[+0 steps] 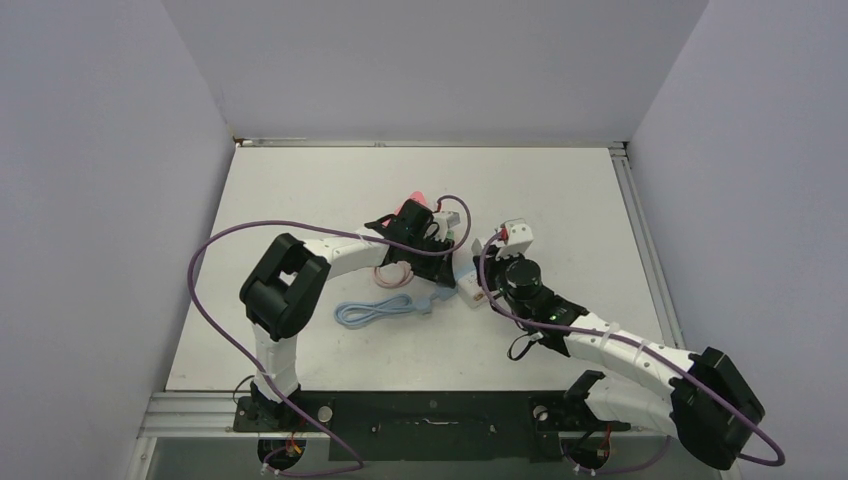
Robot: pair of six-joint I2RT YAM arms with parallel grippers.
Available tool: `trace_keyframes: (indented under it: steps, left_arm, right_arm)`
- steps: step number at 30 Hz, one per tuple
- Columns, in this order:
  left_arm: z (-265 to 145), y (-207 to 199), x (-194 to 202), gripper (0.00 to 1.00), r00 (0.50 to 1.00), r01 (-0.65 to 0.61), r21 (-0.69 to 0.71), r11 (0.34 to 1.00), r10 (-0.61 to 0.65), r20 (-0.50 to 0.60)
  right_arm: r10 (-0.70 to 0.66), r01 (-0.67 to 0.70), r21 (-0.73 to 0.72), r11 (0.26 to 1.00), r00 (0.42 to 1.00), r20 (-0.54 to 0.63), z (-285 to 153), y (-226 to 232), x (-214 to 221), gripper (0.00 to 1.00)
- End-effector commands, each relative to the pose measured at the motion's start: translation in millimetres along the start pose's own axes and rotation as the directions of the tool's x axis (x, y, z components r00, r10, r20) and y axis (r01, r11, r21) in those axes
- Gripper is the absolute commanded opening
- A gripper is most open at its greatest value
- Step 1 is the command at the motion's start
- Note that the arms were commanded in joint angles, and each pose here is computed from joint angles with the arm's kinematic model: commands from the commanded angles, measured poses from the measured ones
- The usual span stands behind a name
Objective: Pull the plug off the socket
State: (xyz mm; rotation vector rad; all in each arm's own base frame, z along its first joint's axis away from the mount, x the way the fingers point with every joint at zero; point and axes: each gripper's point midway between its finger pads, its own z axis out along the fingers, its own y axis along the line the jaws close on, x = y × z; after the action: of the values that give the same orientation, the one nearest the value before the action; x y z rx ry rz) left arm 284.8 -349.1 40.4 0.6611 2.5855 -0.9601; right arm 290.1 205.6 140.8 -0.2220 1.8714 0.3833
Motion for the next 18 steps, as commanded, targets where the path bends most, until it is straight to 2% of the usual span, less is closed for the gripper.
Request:
trace_keyframes:
  steps: [1,7,18]
  left_arm:
    - [-4.9,58.9,24.7,0.00,0.998,0.018,-0.249,0.968,-0.034,-0.060]
    - [-16.3,44.7,9.6,0.00,1.000,0.005,-0.215,0.977,-0.008,-0.012]
    - [-26.8,20.1,-4.0,0.00,0.999,-0.004,-0.127,0.992,0.009,0.038]
  right_arm:
    - [0.097,-0.119,0.188,0.975,0.988,0.120,-12.2,-50.2,-28.1,0.05]
    - [0.208,-0.242,0.338,0.910,0.969,0.135,-18.1,-117.6,-19.9,0.05]
    - [0.393,-0.388,0.356,0.850,0.918,0.061,-4.5,-169.6,24.1,0.07]
